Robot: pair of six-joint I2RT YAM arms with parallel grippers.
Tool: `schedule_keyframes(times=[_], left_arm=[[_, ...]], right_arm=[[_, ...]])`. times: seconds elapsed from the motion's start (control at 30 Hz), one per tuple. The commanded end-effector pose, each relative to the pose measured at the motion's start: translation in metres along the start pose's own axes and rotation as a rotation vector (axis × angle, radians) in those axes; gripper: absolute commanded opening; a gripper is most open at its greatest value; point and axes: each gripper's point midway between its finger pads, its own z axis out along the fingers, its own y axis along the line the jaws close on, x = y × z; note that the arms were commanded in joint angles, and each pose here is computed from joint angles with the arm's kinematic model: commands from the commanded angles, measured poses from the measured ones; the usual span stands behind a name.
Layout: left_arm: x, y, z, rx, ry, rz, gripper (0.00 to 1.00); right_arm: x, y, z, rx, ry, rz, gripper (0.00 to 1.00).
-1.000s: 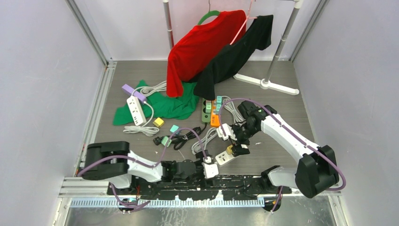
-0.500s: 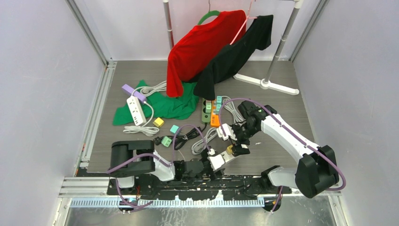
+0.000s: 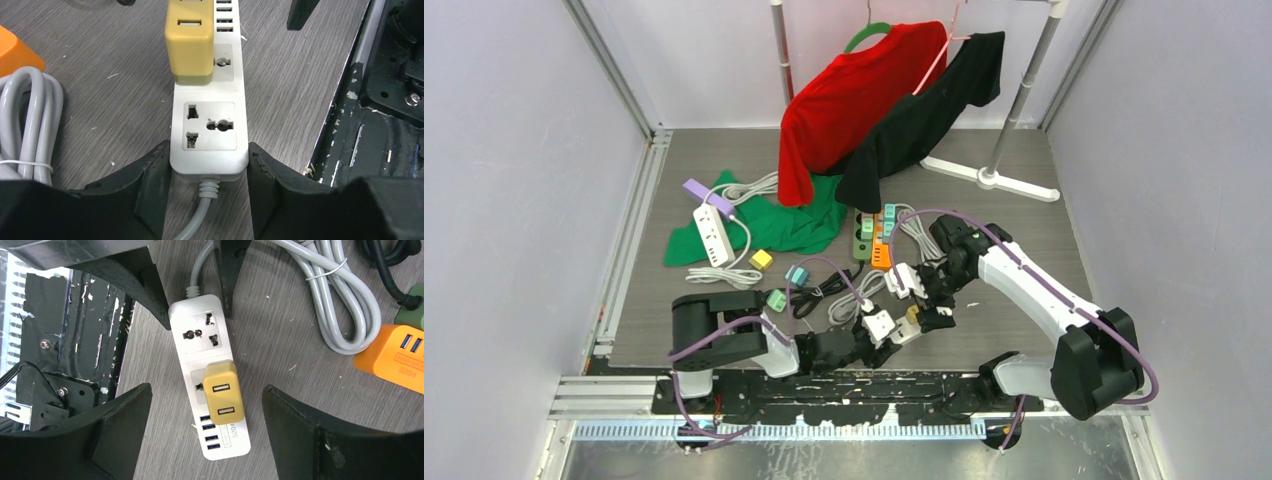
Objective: Pull the plug off the socket
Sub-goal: Remove the plug from the socket.
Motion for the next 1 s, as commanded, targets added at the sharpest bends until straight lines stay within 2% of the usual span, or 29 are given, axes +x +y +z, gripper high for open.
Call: schedule_keyframes(times=[0.0, 0.07, 0.23, 0.37, 0.57, 0.63, 0.73, 0.97], left_arm=[[-0.017, -0.004, 0.004, 0.027, -0.083, -0.028, 0.37], [-0.017, -0.005, 0.003, 0.041, -0.086, -0.014, 0.27], [-0.012, -0.007, -0.002, 0.078, -0.082, 0.020, 0.10], [-0.010, -0.006, -0.007, 0.089, -0.076, 0.034, 0.00], [-0.009, -0.004, -0.010, 0.091, -0.057, 0.041, 0.00], [-0.008, -0.005, -0.011, 0.094, -0.045, 0.044, 0.00], [-0.007, -0.005, -0.011, 0.095, -0.026, 0.047, 0.00], [-0.006, -0.006, -0.008, 0.100, -0.008, 0.049, 0.00]], right_arm=[[0.000, -0.003, 0.005, -0.002, -0.020, -0.014, 0.85], [0.002, -0.007, 0.007, 0.016, -0.015, -0.002, 0.85], [0.009, -0.017, 0.009, 0.060, 0.010, 0.024, 0.81], [0.016, -0.018, 0.011, 0.058, 0.036, 0.027, 0.72], [0.019, -0.012, 0.015, 0.019, 0.037, -0.015, 0.56], [0.017, -0.008, 0.016, 0.002, 0.021, -0.029, 0.48], [0.013, -0.003, 0.019, -0.030, -0.010, -0.046, 0.29], [-0.004, 0.005, 0.028, -0.073, -0.086, -0.070, 0.07]])
